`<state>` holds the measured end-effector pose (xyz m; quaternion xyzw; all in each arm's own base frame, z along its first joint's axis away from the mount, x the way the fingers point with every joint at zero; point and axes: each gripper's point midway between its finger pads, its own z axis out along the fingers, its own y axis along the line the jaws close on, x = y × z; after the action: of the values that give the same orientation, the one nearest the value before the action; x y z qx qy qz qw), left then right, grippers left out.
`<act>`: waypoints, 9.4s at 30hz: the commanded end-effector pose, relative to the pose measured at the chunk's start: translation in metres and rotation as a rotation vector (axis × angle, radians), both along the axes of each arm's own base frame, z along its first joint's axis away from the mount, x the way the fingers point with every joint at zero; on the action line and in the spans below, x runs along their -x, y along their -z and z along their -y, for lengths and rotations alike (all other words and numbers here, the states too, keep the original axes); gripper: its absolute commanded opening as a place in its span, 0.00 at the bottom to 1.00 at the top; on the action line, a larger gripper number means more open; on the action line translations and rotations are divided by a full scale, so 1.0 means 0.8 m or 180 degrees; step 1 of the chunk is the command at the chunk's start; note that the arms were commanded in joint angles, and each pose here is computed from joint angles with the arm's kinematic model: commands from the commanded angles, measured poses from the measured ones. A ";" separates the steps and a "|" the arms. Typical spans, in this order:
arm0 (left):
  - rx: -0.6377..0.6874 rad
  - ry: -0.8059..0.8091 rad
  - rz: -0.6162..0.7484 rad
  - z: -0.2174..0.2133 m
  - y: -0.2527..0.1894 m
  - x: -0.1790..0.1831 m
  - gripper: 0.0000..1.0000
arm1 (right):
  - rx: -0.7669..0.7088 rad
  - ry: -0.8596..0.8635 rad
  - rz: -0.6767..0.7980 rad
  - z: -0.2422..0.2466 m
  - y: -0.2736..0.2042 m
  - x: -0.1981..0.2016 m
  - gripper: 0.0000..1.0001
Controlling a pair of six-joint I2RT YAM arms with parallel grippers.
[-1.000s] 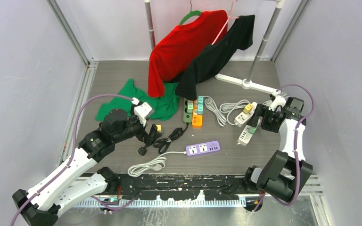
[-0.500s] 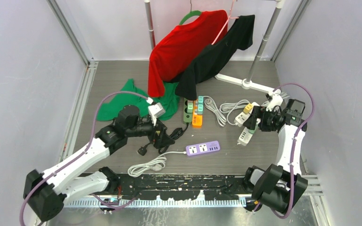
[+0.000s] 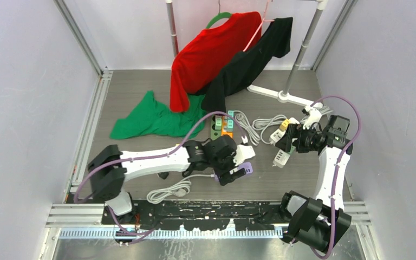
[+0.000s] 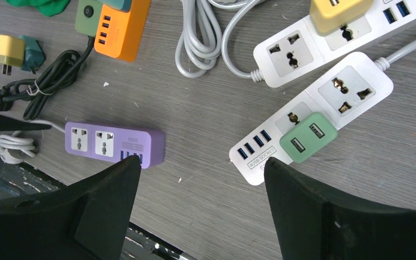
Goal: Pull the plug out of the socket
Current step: Pick up the socket from the center of the board, then place the socket at the center of the board, then move the socket to the center of the board.
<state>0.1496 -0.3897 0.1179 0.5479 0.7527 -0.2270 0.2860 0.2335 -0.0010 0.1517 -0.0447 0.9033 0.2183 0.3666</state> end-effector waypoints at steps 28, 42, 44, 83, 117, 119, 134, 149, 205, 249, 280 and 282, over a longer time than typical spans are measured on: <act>-0.1084 -0.0163 -0.0134 0.014 0.074 -0.047 0.04 | 0.0068 -0.0169 0.0233 -0.007 -0.025 -0.005 0.89; 0.0475 -0.0801 0.0418 -0.056 -0.111 -0.067 0.00 | 0.0059 -0.0206 0.0246 -0.010 -0.027 -0.004 0.90; 0.0602 -0.1012 0.0458 -0.087 -0.132 -0.083 0.00 | 0.0061 -0.0207 0.0249 -0.010 -0.027 -0.004 0.90; 0.0523 -0.3730 0.1772 -0.440 -0.264 -0.274 0.00 | 0.0111 -0.0338 0.0284 -0.020 -0.031 0.000 0.90; 0.0676 -0.5217 -0.0888 -0.529 0.025 -0.382 0.44 | 0.0159 -0.0506 0.0280 -0.033 -0.028 0.005 0.90; 0.0649 -0.5294 -0.0844 -0.534 0.019 -0.380 0.51 | 0.0160 -0.0510 0.0288 -0.034 -0.029 0.005 0.90; 0.1005 -0.5323 -0.0518 -0.532 -0.054 -0.365 0.65 | 0.0152 -0.0511 0.0266 -0.033 -0.027 0.005 0.91; 0.2599 -0.3462 -0.0517 -0.397 -0.187 -0.313 0.70 | 0.0086 -0.0544 0.0259 -0.037 -0.027 0.005 0.91; 0.1717 -0.0668 -0.0493 -0.050 -0.074 -0.029 0.73 | 0.1762 -0.1794 0.0065 0.059 0.071 -0.026 0.91; 0.1715 -0.0822 -0.0370 -0.078 -0.065 -0.025 0.74 | 0.0746 -0.2827 -0.0442 -0.198 0.084 0.045 0.30; 0.1712 -0.0802 0.0097 0.020 -0.013 -0.024 0.60 | -0.0069 -0.2717 0.0861 -0.149 -0.020 0.074 1.00; 0.1534 -0.0998 0.0033 0.023 0.003 -0.029 0.58 | -0.0051 -0.2694 0.0869 -0.147 -0.020 0.073 1.00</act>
<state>0.1451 -0.3924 0.0980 0.3995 0.7327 -0.3775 0.4013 0.1745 0.1134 0.1605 -0.4294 0.7639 0.3412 0.3400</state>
